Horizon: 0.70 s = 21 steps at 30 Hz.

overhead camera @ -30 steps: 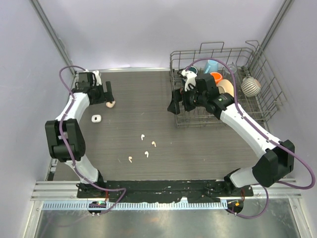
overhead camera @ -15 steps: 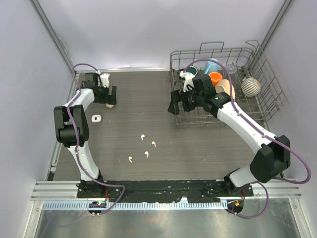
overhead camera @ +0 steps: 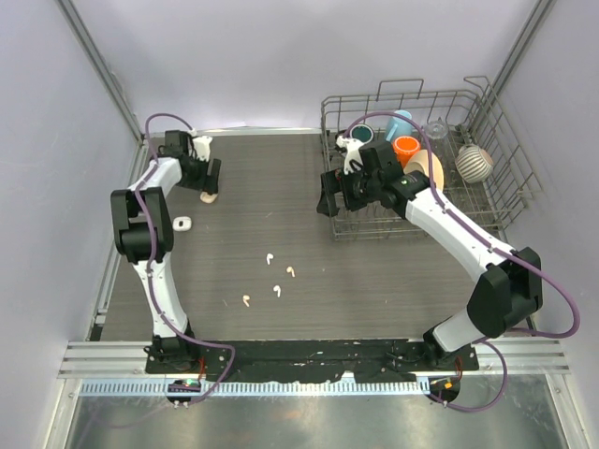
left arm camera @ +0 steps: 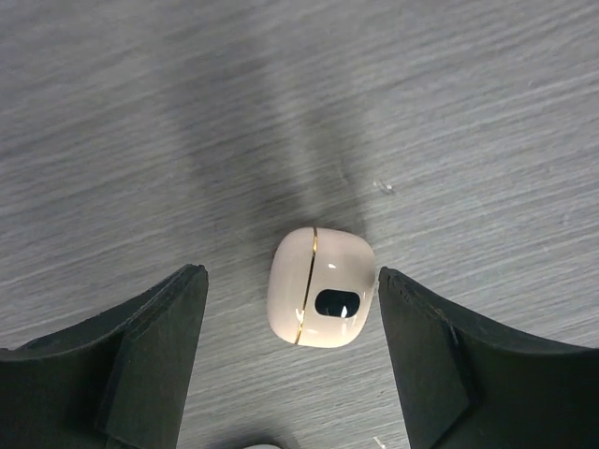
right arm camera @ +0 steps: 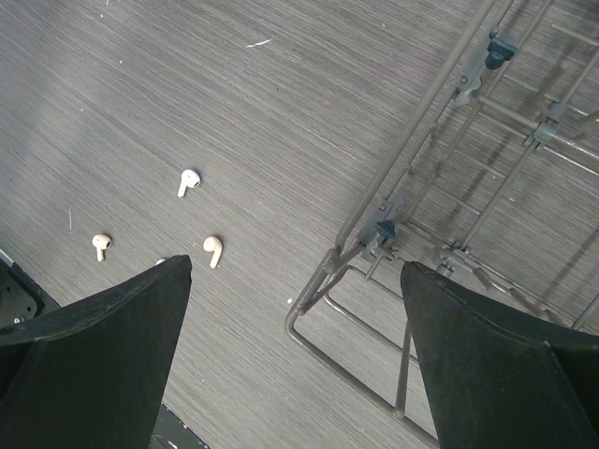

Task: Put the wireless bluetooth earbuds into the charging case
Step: Pick up the charging case at the center of the board.

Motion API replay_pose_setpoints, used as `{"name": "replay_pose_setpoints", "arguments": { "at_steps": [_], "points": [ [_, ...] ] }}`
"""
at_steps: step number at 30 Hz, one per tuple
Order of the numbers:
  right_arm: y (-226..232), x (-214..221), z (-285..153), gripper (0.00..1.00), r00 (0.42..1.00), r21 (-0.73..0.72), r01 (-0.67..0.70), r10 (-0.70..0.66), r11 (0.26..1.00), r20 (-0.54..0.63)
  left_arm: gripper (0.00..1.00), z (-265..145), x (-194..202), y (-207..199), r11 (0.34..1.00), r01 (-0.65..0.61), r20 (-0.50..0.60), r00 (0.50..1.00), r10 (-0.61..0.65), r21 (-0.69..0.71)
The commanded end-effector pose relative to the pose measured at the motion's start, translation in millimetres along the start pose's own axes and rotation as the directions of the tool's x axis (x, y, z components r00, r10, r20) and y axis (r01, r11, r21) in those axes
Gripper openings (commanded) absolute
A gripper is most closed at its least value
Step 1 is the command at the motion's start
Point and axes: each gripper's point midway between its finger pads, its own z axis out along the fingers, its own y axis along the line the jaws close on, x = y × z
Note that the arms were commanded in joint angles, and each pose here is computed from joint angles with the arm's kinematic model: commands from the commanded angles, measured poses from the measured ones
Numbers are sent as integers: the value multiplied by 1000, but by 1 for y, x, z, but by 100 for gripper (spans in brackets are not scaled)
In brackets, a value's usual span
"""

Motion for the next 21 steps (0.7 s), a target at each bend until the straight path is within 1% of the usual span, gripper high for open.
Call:
{"name": "replay_pose_setpoints", "arguments": {
  "at_steps": [1, 9, 12, 13, 15, 16, 18, 19, 21],
  "points": [
    [3, -21, -5, 100, 998, 6, 27, -27, 1000, 48, 77, -1, 10, -2, 999, -18, -54, 998, 20, 28],
    [2, -19, -1, 100, 999, 5, 23, -23, 1000, 39, 77, 1, 26, -2, 999, -41, -81, 996, 43, 21],
    [2, -20, 0, 100, 999, 6, 23, -23, 1000, 38, 75, 5, 29, -4, 999, -37, -98, 994, 40, 34],
    [1, -19, 0, 100, 999, 6, 22, -23, 1000, 36, 70, 6, 32, -5, 998, -30, -108, 994, 35, 48],
    [2, -20, 0, 100, 999, 5, 23, -23, 1000, 39, 66, 6, 29, -7, 998, -29, -105, 994, 35, 58],
    [1, -20, 0, 100, 999, 9, 23, -23, 1000, 38, 61, 5, 30, -7, 998, -26, -107, 994, 33, 64],
    [1, -20, 1, 99, 999, 9, 22, -23, 1000, 37, 54, 6, 29, -10, 997, -23, -104, 994, 31, 73],
    [1, -20, 1, 99, 999, 10, 21, -21, 1000, 39, 48, 5, 27, -11, 997, -23, -101, 994, 31, 78],
    [0, -20, 0, 100, 999, 11, 20, -21, 1000, 39, 39, 3, 26, -13, 996, -16, -95, 995, 24, 83]
  ]
}}
